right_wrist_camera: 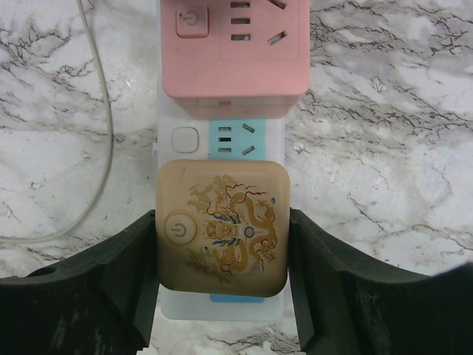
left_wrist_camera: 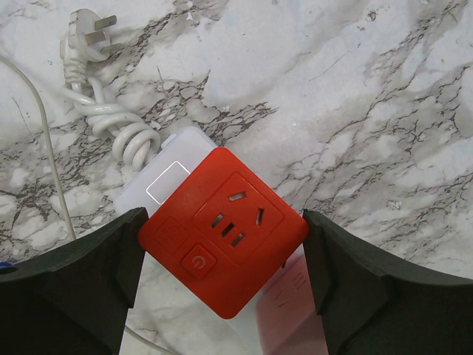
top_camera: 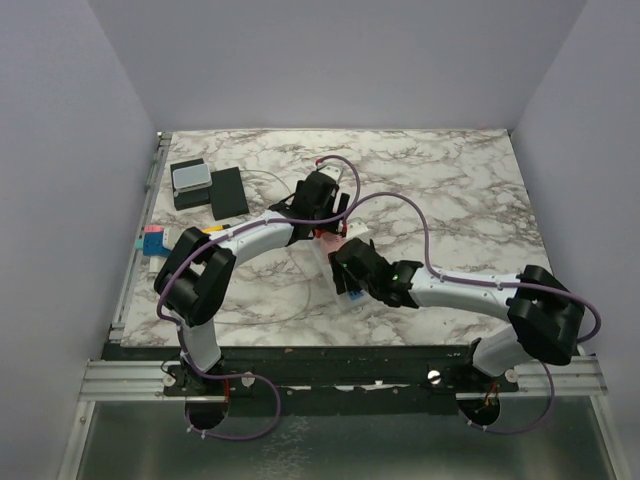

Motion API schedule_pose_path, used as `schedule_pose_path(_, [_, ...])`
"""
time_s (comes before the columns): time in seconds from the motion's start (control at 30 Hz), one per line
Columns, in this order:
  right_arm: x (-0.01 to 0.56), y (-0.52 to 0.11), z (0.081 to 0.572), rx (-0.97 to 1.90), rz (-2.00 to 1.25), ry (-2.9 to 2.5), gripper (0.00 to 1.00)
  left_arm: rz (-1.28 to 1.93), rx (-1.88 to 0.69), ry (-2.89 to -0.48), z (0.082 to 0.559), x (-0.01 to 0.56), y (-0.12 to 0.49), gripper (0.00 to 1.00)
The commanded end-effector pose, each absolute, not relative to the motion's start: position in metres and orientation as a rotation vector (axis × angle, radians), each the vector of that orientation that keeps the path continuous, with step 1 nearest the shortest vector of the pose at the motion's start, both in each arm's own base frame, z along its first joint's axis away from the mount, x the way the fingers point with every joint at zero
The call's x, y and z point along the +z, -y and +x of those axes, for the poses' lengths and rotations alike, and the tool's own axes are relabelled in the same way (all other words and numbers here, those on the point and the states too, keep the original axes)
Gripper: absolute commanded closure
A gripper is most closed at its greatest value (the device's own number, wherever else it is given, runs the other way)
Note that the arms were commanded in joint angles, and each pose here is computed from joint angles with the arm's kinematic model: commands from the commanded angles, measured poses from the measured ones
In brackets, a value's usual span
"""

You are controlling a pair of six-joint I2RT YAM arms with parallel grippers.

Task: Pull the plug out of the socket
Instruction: Remove the plug from the socket.

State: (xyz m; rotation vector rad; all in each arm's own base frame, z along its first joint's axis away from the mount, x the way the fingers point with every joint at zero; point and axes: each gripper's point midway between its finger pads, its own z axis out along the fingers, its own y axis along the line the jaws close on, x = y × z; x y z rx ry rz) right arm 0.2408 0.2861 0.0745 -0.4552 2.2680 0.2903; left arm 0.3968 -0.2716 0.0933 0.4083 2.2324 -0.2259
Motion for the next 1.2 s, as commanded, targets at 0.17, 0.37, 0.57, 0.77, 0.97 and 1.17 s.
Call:
schedule_pose_path(0.17, [0.064, -0.288, 0.234, 0.230, -0.413, -2.296, 1.00, 0.432, -0.212, -2.324, 0.384, 0.067, 0.271, 0.86])
schedule_pose_path(0.37, [0.074, -0.286, 0.234, 0.300, -0.369, -2.303, 1.00, 0.447, -0.205, -2.326, 0.383, 0.066, 0.270, 0.89])
schedule_pose_path(0.57, [0.074, -0.272, 0.244, 0.378, -0.309, -2.335, 1.00, 0.456, -0.217, -2.328, 0.381, 0.065, 0.271, 0.90])
schedule_pose_path(0.77, [0.069, -0.264, 0.250, 0.469, -0.270, -2.377, 1.00, 0.470, -0.225, -2.327, 0.380, 0.065, 0.272, 0.93])
schedule_pose_path(0.97, [0.070, -0.267, 0.253, 0.467, -0.284, -2.382, 1.00, 0.472, -0.222, -2.329, 0.380, 0.064, 0.272, 0.93])
schedule_pose_path(1.17, [0.074, -0.268, 0.257, 0.392, -0.302, -2.357, 1.00, 0.473, -0.219, -2.335, 0.380, 0.062, 0.272, 0.93])
